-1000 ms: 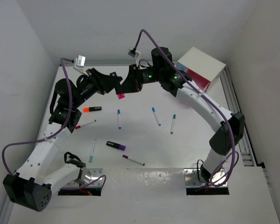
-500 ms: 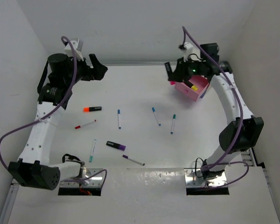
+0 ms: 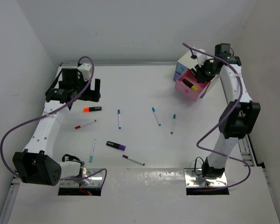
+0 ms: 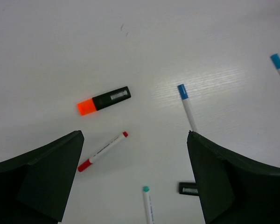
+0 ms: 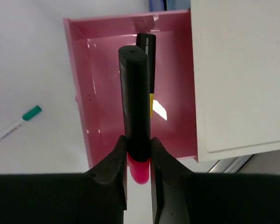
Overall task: Sort the stationery into containers
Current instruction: Place the pen in the drawer.
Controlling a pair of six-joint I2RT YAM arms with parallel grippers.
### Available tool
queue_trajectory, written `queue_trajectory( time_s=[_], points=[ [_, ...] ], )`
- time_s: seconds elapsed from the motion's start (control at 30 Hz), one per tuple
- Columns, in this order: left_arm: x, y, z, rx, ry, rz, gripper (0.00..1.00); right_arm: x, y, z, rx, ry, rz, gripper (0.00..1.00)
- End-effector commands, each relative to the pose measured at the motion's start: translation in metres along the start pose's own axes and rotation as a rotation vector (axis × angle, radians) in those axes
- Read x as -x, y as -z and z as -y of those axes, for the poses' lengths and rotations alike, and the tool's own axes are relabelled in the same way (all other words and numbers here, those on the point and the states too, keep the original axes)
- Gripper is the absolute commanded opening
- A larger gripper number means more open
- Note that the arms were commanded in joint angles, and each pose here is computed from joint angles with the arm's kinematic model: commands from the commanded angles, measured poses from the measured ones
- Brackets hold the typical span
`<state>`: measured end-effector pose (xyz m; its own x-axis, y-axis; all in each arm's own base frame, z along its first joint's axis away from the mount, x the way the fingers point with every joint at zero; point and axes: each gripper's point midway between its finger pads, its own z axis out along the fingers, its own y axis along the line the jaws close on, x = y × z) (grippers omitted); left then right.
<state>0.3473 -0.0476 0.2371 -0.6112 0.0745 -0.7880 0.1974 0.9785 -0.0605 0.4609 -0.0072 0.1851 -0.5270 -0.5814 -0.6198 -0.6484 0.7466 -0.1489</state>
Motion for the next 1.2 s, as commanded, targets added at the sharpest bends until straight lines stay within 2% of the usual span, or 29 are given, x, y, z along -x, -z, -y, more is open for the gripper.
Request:
queue_trajectory(
  time_s=[0.0,0.2,0.33,0.47,0.67,0.8,0.83,0.9,0.93,1.0,1.1,1.17],
  points=[
    [-0.001,0.007,-0.022,0.087,-0.130,-0.022,1.00,0.010,-0.011,0.020,-0.049,0.117,-0.010,0.00],
    [-0.019,0.004,-0.037,0.137,-0.202,-0.081,0.99,0.013,-0.038,0.027,-0.047,0.134,-0.027,0.00],
    [-0.033,-0.001,-0.042,0.131,-0.237,-0.133,0.99,0.011,-0.053,0.021,-0.027,0.167,-0.071,0.05],
    [-0.035,-0.008,-0.060,0.224,-0.207,-0.155,0.98,-0.001,-0.066,0.012,-0.018,0.193,-0.104,0.12],
    [-0.036,-0.027,-0.070,0.218,-0.239,-0.235,0.98,-0.006,-0.068,0.016,-0.033,0.218,-0.147,0.24],
    [-0.029,-0.035,-0.073,0.168,-0.316,-0.218,0.98,-0.009,-0.066,0.015,-0.032,0.224,-0.162,0.33],
    [-0.026,-0.038,-0.073,0.145,-0.375,-0.212,0.98,-0.010,-0.064,0.014,-0.032,0.220,-0.162,0.40],
    [-0.024,-0.045,-0.071,0.105,-0.428,-0.209,0.97,-0.008,-0.063,0.015,-0.041,0.217,-0.156,0.45],
    [-0.024,-0.049,-0.070,0.073,-0.489,-0.213,0.96,-0.005,-0.060,0.016,-0.049,0.210,-0.148,0.49],
    [-0.026,-0.057,-0.070,0.034,-0.571,-0.224,0.93,0.003,-0.056,0.018,-0.061,0.196,-0.129,0.49],
    [-0.034,-0.068,-0.071,-0.049,-0.642,-0.229,0.79,0.027,-0.040,0.017,-0.075,0.152,-0.052,0.49],
    [-0.042,-0.077,-0.074,-0.081,-0.676,-0.249,0.76,0.047,-0.025,0.014,-0.075,0.125,0.019,0.49]
  ],
)
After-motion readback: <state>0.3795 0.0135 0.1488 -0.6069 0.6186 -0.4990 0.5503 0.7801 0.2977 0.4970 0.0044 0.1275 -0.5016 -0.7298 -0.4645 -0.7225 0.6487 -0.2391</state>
